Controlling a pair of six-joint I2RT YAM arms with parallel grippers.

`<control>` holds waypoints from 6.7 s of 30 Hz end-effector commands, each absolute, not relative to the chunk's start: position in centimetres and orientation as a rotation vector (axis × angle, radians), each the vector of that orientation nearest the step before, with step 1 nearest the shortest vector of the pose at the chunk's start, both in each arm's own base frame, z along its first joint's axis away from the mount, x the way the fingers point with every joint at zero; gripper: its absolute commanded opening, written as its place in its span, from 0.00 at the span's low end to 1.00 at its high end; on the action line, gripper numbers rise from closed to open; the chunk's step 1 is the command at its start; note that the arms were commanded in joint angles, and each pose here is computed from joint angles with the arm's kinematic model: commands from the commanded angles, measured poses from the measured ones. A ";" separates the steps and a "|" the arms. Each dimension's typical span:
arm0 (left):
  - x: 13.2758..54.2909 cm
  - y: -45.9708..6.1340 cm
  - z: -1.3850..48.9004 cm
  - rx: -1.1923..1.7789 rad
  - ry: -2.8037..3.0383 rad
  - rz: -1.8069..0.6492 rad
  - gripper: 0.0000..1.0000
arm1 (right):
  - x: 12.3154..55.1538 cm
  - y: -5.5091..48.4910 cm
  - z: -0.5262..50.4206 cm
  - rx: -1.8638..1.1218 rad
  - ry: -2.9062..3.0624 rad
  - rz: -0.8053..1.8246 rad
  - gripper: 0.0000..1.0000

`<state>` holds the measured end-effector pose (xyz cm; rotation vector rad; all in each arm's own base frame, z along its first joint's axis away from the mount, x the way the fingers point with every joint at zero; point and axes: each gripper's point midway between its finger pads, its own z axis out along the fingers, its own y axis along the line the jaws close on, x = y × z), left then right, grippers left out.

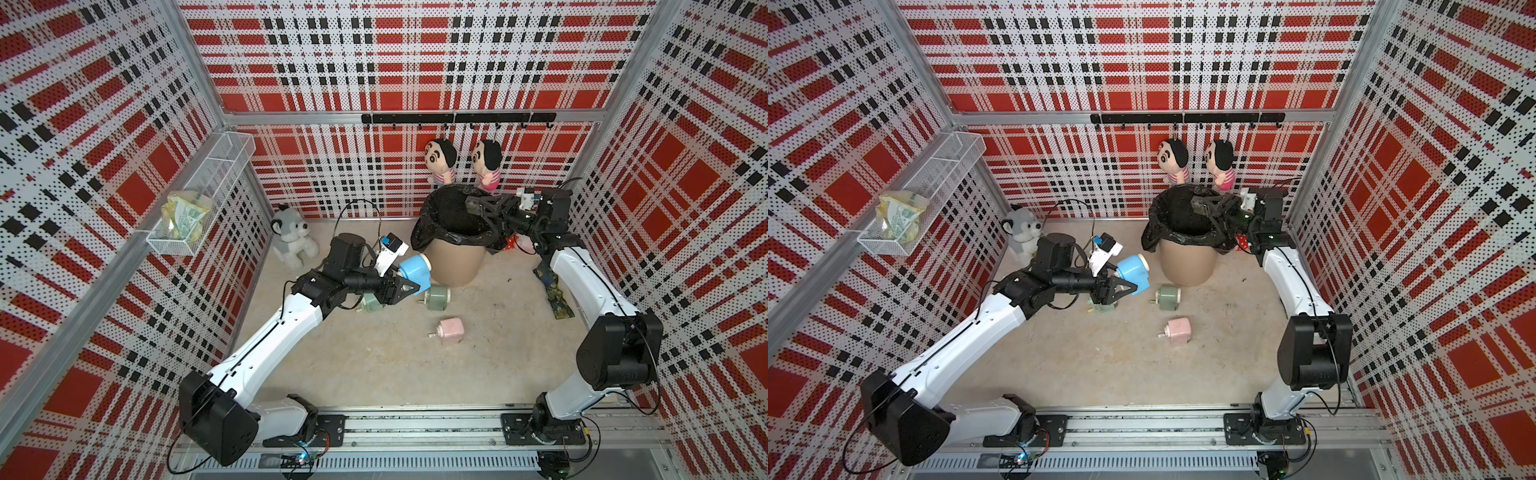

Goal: Take out the pencil sharpener tray and clean the shavings
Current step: Pour the shavings into the trash bin, then place the container at the center of the board, then place the pencil sharpener at the center of the board.

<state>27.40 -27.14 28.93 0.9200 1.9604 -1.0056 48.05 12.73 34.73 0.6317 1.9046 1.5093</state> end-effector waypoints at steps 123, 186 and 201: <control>27.3 -25.7 22.4 0.366 1.959 -0.704 0.58 | 35.4 3.5 12.1 0.807 1.959 0.039 0.52; 23.7 -22.7 4.4 0.299 2.245 -0.411 0.69 | 36.9 5.8 17.7 0.685 1.910 0.120 0.84; 23.5 -22.3 10.7 0.224 2.148 -0.371 1.00 | 37.1 6.4 19.5 0.622 1.899 0.144 0.91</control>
